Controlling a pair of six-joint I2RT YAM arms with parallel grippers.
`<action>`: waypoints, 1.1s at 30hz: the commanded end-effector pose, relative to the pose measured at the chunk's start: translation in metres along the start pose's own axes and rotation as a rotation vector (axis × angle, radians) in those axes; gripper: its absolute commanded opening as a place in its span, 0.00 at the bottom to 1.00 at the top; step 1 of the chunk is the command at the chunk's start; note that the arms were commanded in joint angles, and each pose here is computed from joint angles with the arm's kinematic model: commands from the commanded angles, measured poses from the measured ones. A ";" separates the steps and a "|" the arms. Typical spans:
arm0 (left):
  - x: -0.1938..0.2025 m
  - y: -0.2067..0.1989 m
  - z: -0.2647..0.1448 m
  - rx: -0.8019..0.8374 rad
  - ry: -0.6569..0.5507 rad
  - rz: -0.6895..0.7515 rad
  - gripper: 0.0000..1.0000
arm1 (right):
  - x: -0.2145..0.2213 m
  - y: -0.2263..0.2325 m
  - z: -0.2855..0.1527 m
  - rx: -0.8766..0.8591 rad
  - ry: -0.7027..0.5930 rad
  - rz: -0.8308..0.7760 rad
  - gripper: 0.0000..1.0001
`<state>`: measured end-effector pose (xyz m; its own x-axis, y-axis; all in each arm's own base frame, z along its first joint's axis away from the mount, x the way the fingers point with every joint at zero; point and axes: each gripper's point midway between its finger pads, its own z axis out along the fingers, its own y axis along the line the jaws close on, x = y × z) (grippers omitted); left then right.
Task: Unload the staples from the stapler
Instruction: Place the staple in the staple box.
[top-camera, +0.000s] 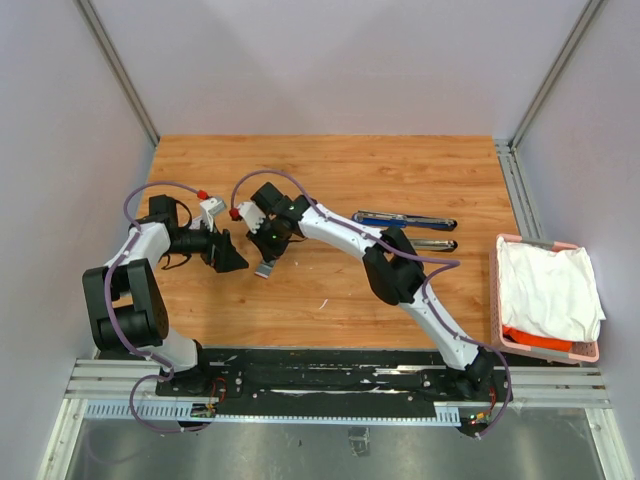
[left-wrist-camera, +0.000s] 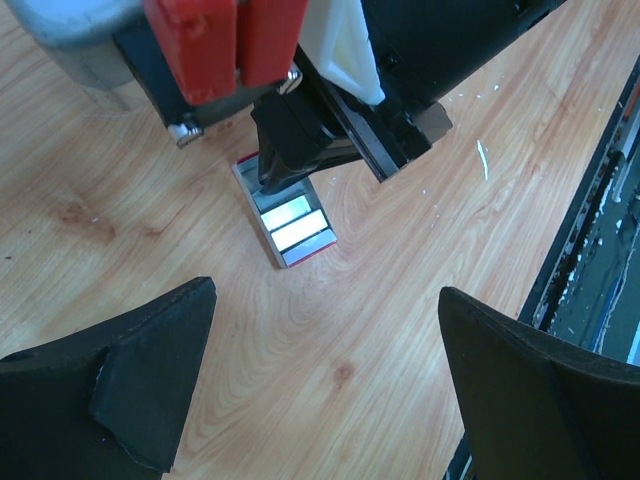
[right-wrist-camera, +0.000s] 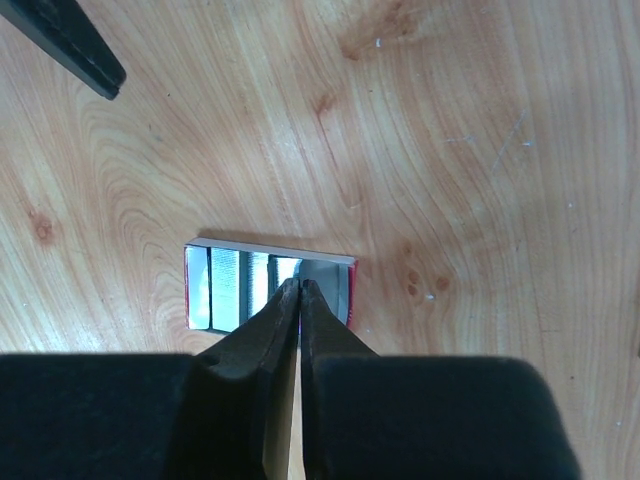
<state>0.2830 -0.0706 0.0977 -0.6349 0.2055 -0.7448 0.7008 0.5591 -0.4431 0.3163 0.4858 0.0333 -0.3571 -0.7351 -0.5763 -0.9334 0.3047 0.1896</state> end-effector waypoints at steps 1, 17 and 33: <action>0.004 -0.002 0.001 0.025 -0.010 -0.018 0.98 | 0.014 0.011 0.014 -0.012 0.050 -0.011 0.05; 0.005 -0.002 0.002 0.028 -0.009 -0.021 0.98 | 0.001 0.011 0.000 0.013 0.026 -0.038 0.16; 0.005 -0.002 0.002 0.028 -0.009 -0.020 0.98 | -0.011 0.011 -0.013 0.033 -0.001 -0.056 0.22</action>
<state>0.2820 -0.0711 0.0953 -0.6434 0.2031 -0.7381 0.6966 0.5551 -0.4545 0.3114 0.4883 0.0276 -0.3440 -0.7482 -0.5674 -0.9382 0.2982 0.1757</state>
